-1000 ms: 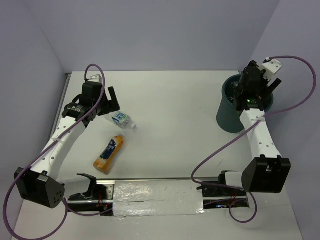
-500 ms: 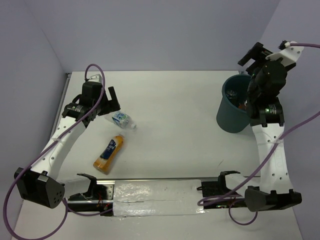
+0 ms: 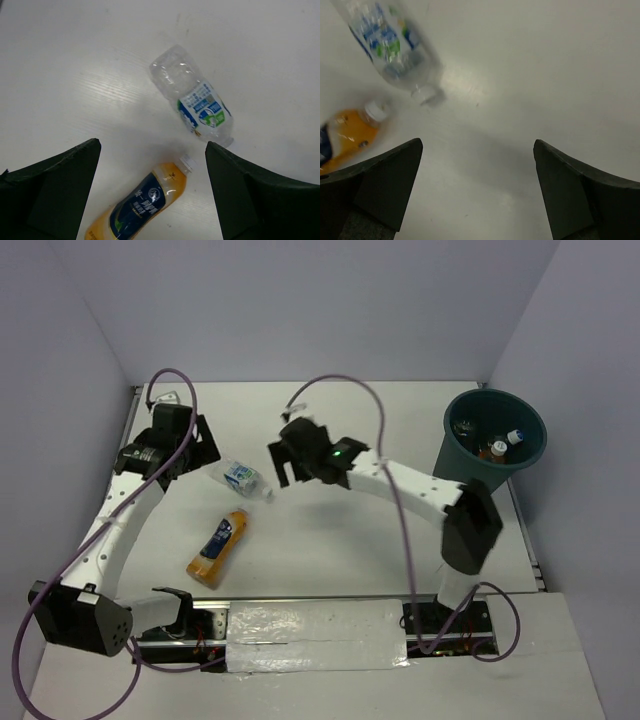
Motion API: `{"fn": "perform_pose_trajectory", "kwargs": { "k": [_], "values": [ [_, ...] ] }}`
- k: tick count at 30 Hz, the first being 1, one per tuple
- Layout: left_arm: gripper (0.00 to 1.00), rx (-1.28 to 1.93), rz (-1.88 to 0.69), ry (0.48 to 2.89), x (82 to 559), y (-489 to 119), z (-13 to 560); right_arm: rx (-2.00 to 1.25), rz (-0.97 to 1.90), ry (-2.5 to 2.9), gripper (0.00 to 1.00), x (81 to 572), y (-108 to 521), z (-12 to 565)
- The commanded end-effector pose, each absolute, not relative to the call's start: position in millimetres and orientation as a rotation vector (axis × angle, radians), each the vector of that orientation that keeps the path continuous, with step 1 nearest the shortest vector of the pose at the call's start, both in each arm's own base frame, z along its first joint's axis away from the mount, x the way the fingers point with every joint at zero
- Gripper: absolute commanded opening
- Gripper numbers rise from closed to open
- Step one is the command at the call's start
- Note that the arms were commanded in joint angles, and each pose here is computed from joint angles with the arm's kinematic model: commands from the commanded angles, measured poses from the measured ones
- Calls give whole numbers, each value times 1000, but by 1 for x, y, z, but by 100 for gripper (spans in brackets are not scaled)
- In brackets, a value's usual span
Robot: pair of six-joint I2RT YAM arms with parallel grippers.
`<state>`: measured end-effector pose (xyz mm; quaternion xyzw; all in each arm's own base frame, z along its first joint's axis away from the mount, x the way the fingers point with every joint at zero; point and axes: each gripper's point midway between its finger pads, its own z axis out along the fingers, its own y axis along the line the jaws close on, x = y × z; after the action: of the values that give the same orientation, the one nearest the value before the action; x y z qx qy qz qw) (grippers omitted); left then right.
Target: Put the plastic bottles in the bin
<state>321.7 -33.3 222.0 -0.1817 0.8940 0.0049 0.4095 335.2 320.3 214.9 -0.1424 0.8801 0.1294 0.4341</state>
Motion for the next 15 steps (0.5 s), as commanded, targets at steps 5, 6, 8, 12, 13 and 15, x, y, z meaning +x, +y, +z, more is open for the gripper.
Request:
{"fn": "perform_pose_trajectory", "kwargs": {
  "k": [5, 6, 8, 12, 13, 15],
  "values": [
    [100, -717, 130, 2114, 306, 33, 259, -556, 348, 2357, 100, 294, 396, 167],
    [99, -730, 137, 2111, 305, 37, 258, -566, 372, 2356, 100, 293, 403, 165],
    [99, -756, 132, 2107, 303, 41, 257, -623, 386, 2301, 100, 299, 418, 171],
    [99, -763, 109, 2068, 301, 42, 264, -786, 286, 2299, 100, 322, 441, 143],
    [99, -797, 132, 2038, 299, 51, 267, -851, 245, 2315, 100, 323, 440, 135],
    [99, -812, 128, 2015, 299, 55, 272, -876, 251, 2284, 100, 338, 460, 133]
  ]
}}
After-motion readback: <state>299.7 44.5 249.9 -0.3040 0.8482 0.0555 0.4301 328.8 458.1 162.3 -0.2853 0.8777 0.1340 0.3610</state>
